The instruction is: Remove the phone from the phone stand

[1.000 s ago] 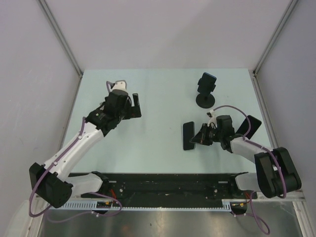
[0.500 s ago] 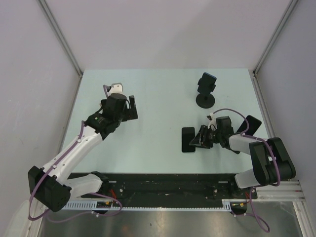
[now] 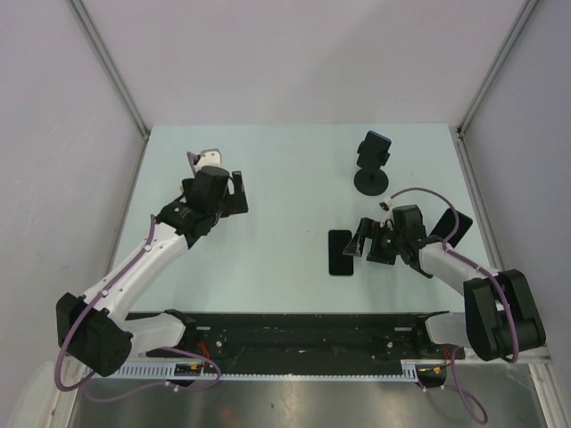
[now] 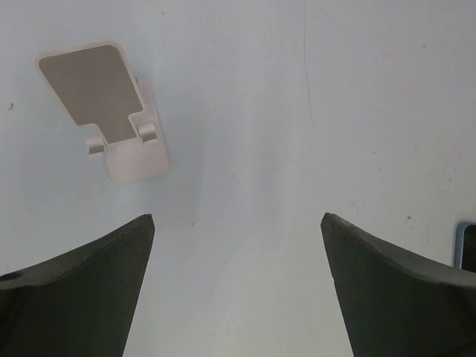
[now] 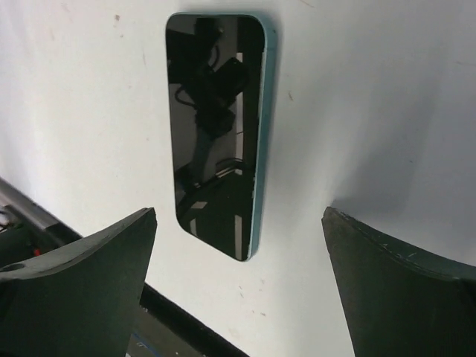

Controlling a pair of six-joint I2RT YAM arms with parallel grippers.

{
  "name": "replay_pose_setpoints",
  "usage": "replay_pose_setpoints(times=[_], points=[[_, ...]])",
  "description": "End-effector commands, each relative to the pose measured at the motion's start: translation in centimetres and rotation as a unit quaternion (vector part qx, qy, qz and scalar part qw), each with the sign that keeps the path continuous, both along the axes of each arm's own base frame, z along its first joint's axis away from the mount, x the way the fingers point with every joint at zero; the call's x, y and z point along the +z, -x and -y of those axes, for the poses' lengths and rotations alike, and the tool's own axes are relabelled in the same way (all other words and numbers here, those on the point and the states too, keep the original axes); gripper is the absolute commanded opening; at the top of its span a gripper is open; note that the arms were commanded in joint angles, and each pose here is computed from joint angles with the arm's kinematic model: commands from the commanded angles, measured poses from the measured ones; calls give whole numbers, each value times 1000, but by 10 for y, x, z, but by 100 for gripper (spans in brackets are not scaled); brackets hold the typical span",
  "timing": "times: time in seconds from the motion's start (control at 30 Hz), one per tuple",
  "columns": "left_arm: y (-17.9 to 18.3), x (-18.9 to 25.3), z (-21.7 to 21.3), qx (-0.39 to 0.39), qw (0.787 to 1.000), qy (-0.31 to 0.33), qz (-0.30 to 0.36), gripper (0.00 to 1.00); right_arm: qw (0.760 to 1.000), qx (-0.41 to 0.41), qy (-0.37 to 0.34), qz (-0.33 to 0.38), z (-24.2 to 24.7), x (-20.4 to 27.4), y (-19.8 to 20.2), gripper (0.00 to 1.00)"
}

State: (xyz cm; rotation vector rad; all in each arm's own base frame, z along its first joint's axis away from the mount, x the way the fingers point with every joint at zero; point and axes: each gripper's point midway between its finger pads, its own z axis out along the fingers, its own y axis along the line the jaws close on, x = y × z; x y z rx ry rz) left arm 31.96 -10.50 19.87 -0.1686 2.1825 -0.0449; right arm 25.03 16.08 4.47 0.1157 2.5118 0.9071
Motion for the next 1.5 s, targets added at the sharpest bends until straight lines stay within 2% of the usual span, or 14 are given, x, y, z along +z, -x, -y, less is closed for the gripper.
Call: replay_pose_setpoints(times=[0.0,0.2,0.37,0.53,0.77,0.97,1.1,1.2,1.23,1.33,1.43,1.47], points=[[-8,0,-2,13,1000,2,7,100,995,-16,95,28,20,13,-7,100],[-11,-11,-22,54,998,-26,0,100,982,-7,124,145,9,87,-28,100],[-17,-42,-71,129,991,-2,-44,100,970,-1,114,216,2,130,-34,99],[-41,-65,-99,157,984,-24,-81,100,962,-2,109,252,1,146,-39,100],[-87,-75,-114,165,983,-24,-82,100,955,4,109,277,-1,154,-44,100],[-104,-88,-129,174,980,-31,-89,98,951,5,114,289,0,157,-47,100],[-111,-91,-131,165,981,-37,-91,87,948,16,114,295,-1,158,-47,100],[-118,-92,-130,150,984,-44,-91,68,948,23,110,297,-3,158,-48,100],[-122,-89,-129,145,985,-44,-86,54,948,25,109,297,-3,158,-49,100],[-135,-79,-130,111,989,-67,-74,31,947,28,107,303,-2,160,-50,100],[-156,-67,-135,80,991,-94,-58,22,944,35,101,312,-5,163,-51,100],[-164,-63,-133,66,992,-93,-52,21,943,35,99,315,-4,165,-53,100]])
